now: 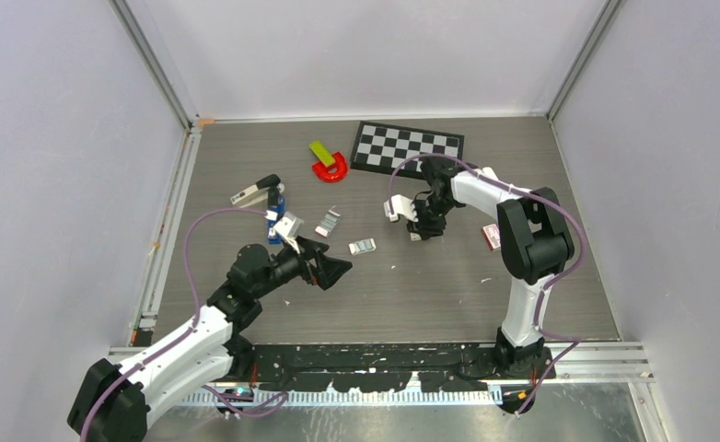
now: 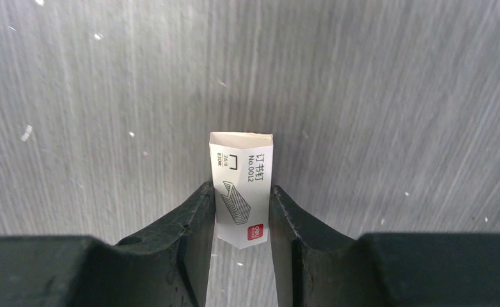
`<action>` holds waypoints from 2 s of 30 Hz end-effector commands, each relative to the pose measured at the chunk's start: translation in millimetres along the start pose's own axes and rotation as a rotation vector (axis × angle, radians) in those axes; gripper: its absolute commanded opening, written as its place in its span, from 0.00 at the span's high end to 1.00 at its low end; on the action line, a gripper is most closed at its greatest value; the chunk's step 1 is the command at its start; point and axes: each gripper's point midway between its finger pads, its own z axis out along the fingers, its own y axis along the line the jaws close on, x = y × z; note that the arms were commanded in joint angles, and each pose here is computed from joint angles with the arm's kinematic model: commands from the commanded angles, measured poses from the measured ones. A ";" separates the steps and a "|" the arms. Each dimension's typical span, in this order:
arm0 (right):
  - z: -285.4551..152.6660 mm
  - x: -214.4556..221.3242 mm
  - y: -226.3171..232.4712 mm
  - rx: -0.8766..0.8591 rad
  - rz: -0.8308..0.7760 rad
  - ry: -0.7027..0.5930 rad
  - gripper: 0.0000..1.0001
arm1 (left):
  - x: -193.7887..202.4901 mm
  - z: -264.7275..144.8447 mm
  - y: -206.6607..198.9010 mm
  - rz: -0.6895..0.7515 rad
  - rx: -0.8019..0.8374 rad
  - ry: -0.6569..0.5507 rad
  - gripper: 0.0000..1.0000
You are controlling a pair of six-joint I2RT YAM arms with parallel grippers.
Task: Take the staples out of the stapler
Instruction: Adjust the staple box at the center of the board.
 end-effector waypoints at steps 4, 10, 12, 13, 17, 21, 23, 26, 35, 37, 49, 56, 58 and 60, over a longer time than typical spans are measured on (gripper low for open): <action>-0.5 -26.0 21.9 -0.012 0.000 -0.005 0.61 | 5.9 0.2 5.1 0.006 -0.008 0.003 0.00; -2.0 -33.7 27.2 -0.016 0.033 -0.028 0.58 | 14.9 1.7 12.5 0.003 -0.030 0.023 0.00; -2.6 -36.8 27.0 -0.012 0.045 -0.041 0.54 | 18.5 3.1 15.9 0.009 -0.039 0.032 0.00; -3.2 -37.8 27.0 -0.009 0.050 -0.047 0.51 | 20.5 4.2 17.4 0.014 -0.042 0.038 0.00; -8.7 -46.5 21.0 0.036 0.107 -0.081 0.35 | 24.8 10.5 24.7 0.035 -0.056 0.047 0.00; -26.8 -60.1 16.8 0.079 0.148 -0.136 0.25 | 24.8 18.0 30.7 0.081 -0.076 0.046 0.00; -39.7 -68.5 17.5 0.087 0.163 -0.179 0.21 | 23.3 21.9 31.3 0.119 -0.081 0.043 0.00; -60.7 -80.0 20.6 0.085 0.198 -0.228 0.17 | 21.8 27.9 32.4 0.185 -0.092 0.050 0.00; -117.4 -115.5 38.7 -0.022 0.374 -0.313 0.17 | 25.5 40.0 41.0 0.359 -0.077 0.109 0.00; -126.4 -122.8 39.3 -0.016 0.446 -0.332 0.17 | 26.5 42.9 41.0 0.385 -0.065 0.124 0.00; -117.3 -124.3 38.5 -0.028 0.700 -0.419 0.26 | 36.7 52.9 54.7 0.438 -0.042 0.094 0.00; -112.9 -123.1 38.1 -0.043 0.735 -0.438 0.29 | 44.1 54.8 61.4 0.444 -0.040 0.110 0.00; -111.2 -122.8 38.0 -0.049 0.742 -0.435 0.29 | 45.5 55.6 64.3 0.439 -0.042 0.116 0.00; -110.1 -122.5 38.9 -0.055 0.744 -0.434 0.29 | 46.7 56.1 65.9 0.428 -0.040 0.120 0.00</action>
